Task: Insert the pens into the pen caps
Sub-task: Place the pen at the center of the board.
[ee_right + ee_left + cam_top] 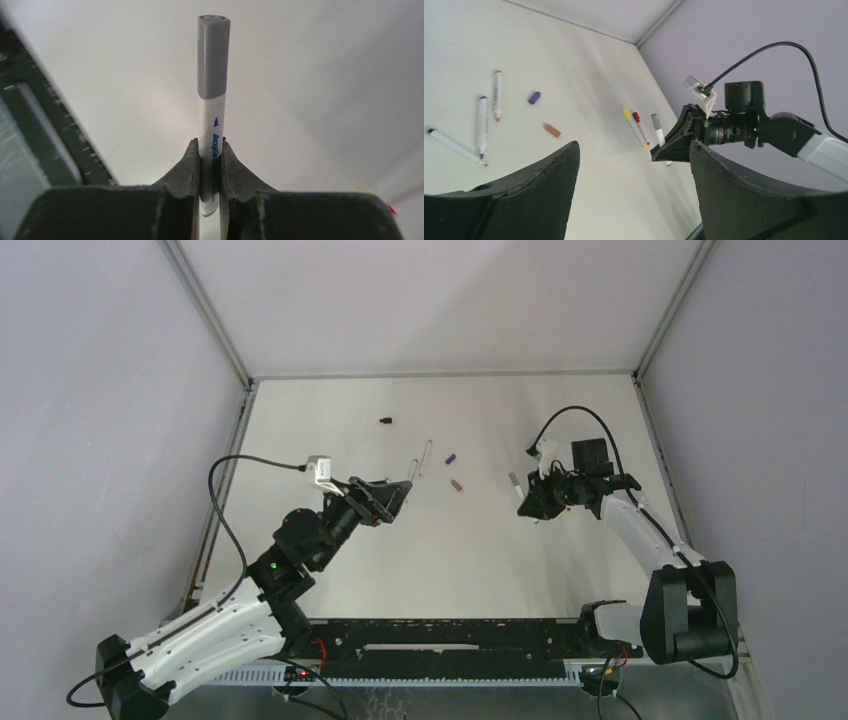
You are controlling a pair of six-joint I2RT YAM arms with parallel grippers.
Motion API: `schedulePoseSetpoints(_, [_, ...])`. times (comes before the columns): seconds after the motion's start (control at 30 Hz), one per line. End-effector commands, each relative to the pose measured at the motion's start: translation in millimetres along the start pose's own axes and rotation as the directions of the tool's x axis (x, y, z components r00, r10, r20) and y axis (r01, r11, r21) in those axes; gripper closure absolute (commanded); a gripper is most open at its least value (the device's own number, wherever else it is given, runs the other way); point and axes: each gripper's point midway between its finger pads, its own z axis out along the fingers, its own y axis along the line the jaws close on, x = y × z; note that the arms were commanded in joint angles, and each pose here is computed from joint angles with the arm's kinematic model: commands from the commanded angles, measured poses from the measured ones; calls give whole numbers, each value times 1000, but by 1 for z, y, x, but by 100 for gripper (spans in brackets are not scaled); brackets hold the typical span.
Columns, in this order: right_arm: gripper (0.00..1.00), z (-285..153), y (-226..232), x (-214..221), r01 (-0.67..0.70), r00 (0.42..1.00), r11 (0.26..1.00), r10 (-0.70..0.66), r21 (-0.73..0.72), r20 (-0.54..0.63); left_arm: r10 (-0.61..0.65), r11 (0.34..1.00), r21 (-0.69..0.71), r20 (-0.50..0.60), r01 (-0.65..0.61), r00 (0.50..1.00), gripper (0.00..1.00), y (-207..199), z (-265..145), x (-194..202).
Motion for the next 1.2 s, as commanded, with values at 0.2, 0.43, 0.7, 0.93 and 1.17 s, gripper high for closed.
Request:
schedulePoseSetpoints(0.2, [83,7,-103,6,-149,987,888,157,434,19,-21,993,-116,55,27,998,17,29,0,-2])
schedulePoseSetpoints(0.43, [78,16,-120,28,-186,969,855,242,484,-56,-23,992,-123,48,29,999,17,31,0,1])
schedulePoseSetpoints(0.7, [69,16,-139,43,-197,947,809,303,555,-106,-21,991,-128,44,27,999,17,33,1,3])
schedulePoseSetpoints(0.93, [64,11,-145,43,-207,945,791,315,575,-93,-21,991,-129,37,26,999,18,33,2,4])
schedulePoseSetpoints(1.17, [63,-2,-141,24,-255,951,805,310,536,-13,-17,990,-137,29,21,999,18,35,3,7])
